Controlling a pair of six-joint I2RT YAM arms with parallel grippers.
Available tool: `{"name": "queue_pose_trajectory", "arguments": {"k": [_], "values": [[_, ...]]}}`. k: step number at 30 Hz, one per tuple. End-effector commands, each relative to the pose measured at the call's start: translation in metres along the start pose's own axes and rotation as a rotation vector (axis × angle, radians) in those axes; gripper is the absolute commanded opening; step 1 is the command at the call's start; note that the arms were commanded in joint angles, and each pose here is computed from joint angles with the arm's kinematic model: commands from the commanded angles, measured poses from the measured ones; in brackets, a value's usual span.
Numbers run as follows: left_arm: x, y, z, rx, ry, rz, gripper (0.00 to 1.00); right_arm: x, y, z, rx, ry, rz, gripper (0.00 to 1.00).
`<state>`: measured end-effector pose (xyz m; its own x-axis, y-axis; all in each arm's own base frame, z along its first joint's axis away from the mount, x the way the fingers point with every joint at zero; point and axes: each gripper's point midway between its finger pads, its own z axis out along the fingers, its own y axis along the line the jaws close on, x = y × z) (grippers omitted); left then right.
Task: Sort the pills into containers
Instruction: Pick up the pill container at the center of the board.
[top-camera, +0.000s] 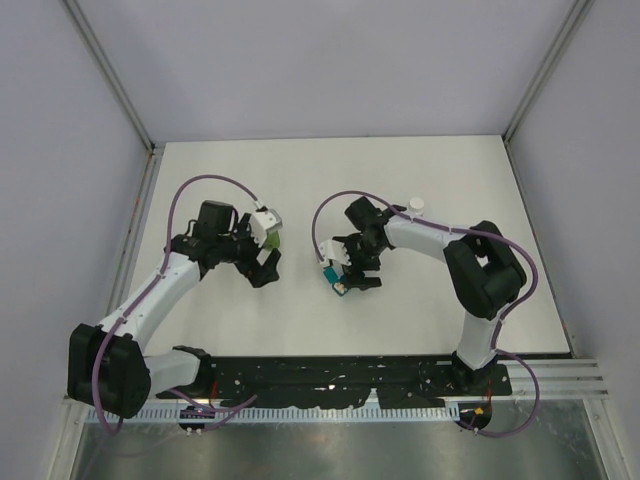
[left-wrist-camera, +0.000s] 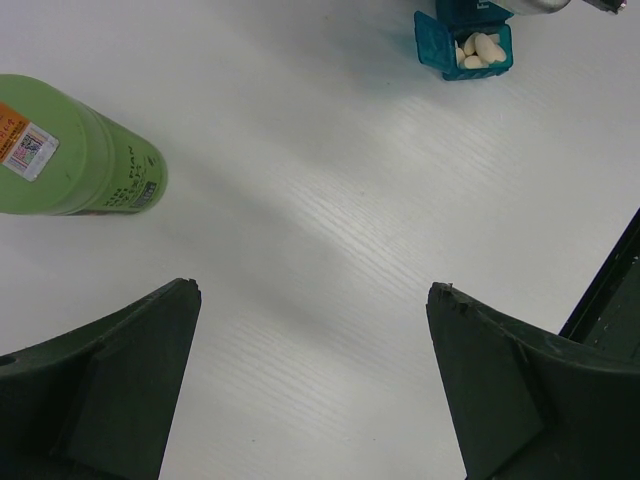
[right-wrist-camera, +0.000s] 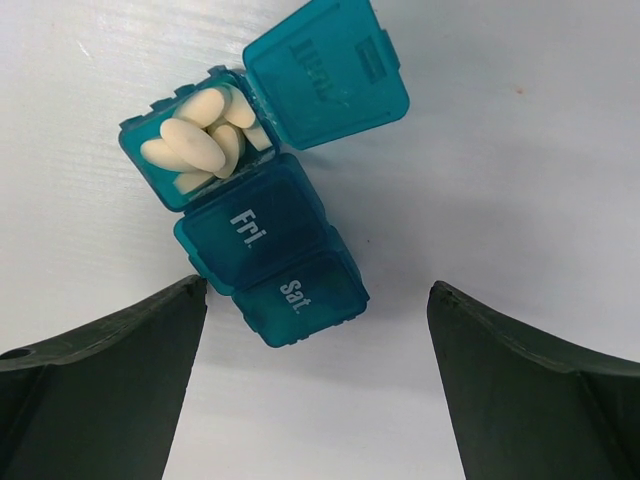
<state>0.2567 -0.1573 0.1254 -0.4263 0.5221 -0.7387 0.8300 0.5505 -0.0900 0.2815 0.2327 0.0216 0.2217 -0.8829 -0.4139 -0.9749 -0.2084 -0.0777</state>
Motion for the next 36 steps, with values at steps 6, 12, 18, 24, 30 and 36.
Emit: {"name": "queue_pose_trajectory", "arguments": {"k": [6, 12, 18, 24, 30, 36], "values": [[-0.021, 0.006, -0.008, -0.015, -0.056, 0.026, 1.0, -0.012, 0.001, 0.0, -0.06, -0.051, -0.02, 0.95], [-0.024, 0.006, -0.009, -0.019, -0.064, 0.026, 1.0, -0.016, 0.01, -0.002, -0.093, -0.066, 0.007, 0.95], [-0.024, 0.005, -0.01, -0.02, -0.067, 0.023, 1.0, -0.017, 0.021, -0.003, -0.109, -0.071, 0.026, 0.95], [-0.025, 0.004, -0.011, -0.016, -0.07, 0.022, 1.0, -0.017, 0.029, -0.004, -0.101, -0.065, 0.046, 0.95], [-0.025, 0.002, -0.013, -0.017, -0.075, 0.023, 1.0, -0.013, 0.036, -0.007, -0.087, -0.06, 0.062, 0.95], [-0.025, 0.001, -0.014, -0.016, -0.077, 0.02, 1.0, -0.013, 0.042, -0.01, -0.066, -0.07, 0.076, 0.95]]}}
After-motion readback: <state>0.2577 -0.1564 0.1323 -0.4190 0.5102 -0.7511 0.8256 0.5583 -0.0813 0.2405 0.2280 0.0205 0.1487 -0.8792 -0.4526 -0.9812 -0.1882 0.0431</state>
